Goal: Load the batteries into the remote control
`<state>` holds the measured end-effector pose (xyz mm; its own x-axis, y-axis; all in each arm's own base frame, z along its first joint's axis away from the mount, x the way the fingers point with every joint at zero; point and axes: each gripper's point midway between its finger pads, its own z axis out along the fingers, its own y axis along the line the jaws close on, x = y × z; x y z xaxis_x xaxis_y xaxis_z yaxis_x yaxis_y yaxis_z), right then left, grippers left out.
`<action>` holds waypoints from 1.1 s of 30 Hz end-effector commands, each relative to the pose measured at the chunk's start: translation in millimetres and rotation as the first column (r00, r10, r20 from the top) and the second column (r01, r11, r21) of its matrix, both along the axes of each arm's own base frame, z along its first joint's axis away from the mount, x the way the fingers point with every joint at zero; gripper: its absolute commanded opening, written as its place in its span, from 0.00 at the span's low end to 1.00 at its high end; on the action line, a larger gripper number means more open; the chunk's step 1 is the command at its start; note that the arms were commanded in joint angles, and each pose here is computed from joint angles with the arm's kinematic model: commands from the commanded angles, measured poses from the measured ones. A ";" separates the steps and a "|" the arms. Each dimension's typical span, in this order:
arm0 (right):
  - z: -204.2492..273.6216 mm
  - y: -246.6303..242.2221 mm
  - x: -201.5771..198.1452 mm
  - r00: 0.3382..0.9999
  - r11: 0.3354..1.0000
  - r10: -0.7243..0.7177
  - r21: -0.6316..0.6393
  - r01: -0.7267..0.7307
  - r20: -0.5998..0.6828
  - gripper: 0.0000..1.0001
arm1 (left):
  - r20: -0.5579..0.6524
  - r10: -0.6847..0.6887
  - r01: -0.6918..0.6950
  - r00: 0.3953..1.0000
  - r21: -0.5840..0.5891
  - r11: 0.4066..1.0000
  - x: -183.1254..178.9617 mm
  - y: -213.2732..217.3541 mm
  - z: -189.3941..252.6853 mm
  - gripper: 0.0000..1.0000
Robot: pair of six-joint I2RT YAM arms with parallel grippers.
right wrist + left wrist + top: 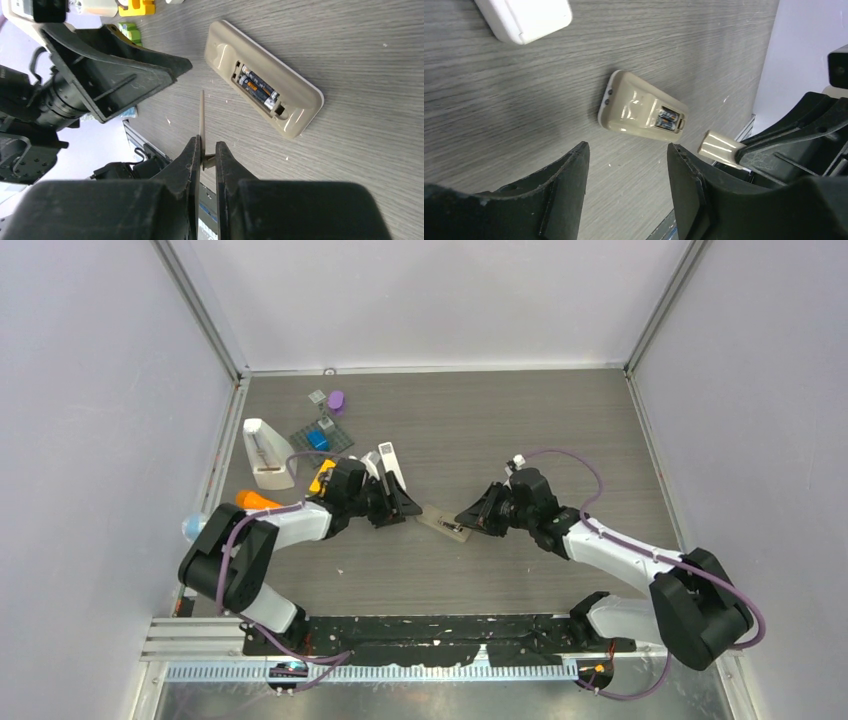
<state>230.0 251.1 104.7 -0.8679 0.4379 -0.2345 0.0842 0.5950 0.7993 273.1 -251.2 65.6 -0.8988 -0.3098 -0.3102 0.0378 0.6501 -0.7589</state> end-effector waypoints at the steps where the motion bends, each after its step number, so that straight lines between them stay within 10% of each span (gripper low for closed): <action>1: 9.1 5.6 18.8 0.998 0.999 -0.029 0.019 0.027 0.060 0.05 | 0.042 0.004 -0.001 0.999 -0.085 0.996 8.1 -8.1 -0.6 0.57; 33: -37.9 11.3 30.3 0.999 0.997 -0.020 -0.075 0.016 -0.046 0.05 | 0.064 0.017 -0.017 0.998 0.003 1.000 11.8 2.4 -16.0 0.57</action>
